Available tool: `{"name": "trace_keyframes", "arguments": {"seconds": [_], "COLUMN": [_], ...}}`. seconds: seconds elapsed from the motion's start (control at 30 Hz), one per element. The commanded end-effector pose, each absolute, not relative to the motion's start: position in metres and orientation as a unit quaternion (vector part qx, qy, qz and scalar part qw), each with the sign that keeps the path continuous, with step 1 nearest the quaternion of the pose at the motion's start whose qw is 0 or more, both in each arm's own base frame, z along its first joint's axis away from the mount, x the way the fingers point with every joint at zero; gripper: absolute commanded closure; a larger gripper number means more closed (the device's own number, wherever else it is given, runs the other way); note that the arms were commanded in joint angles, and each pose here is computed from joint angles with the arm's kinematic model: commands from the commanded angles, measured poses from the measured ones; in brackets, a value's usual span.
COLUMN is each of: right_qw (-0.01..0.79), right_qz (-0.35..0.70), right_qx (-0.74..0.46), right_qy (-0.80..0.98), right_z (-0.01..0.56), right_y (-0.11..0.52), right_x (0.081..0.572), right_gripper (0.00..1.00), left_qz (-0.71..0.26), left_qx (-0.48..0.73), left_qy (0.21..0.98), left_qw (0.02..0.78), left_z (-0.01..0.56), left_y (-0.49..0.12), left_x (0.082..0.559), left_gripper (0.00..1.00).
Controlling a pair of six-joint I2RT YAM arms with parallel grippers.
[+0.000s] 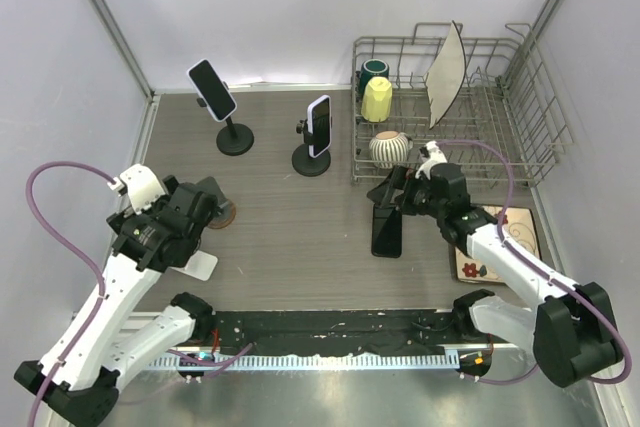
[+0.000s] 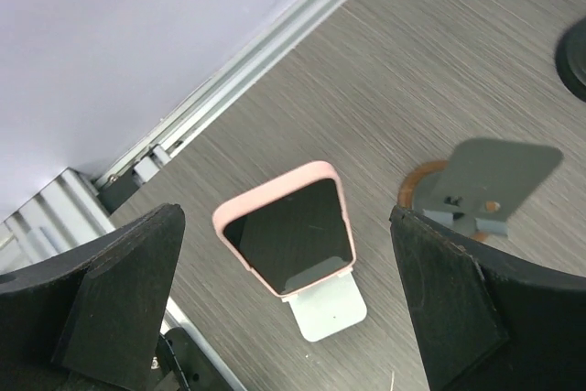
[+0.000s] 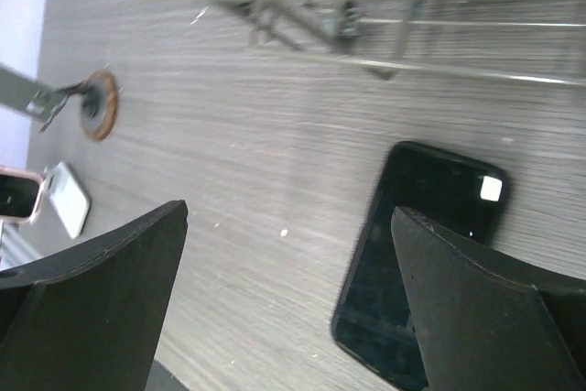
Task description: Remove the phone from the phone stand
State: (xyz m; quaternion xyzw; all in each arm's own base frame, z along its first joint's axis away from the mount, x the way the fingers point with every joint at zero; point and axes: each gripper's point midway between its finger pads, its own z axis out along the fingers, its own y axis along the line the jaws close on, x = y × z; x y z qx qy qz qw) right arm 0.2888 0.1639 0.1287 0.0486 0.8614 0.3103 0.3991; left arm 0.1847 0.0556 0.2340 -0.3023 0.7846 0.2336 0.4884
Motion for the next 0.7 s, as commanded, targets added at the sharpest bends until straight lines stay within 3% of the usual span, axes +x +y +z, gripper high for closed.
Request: {"name": "trace_keyframes", "arguments": {"seconds": [0.0,0.67], "right_qw": [0.454,0.478], "right_qz": [0.349,0.358], "right_qx": [-0.012,-0.106], "right_qy": [0.82,0.795], "right_z": [0.161,0.164], "right_y": [0.194,0.221], "right_x": [0.288,0.257], "right_gripper": [0.01,0.01], "left_qz": [0.265,0.246], "left_qx": [-0.357,-0.452], "left_qy": [0.747,0.701], "left_qw": [0.494,0.494], "left_z": [0.234,0.188], "left_y": [0.075,0.08], "left_x": [0.182,0.2], "left_gripper": [0.0,0.0]}}
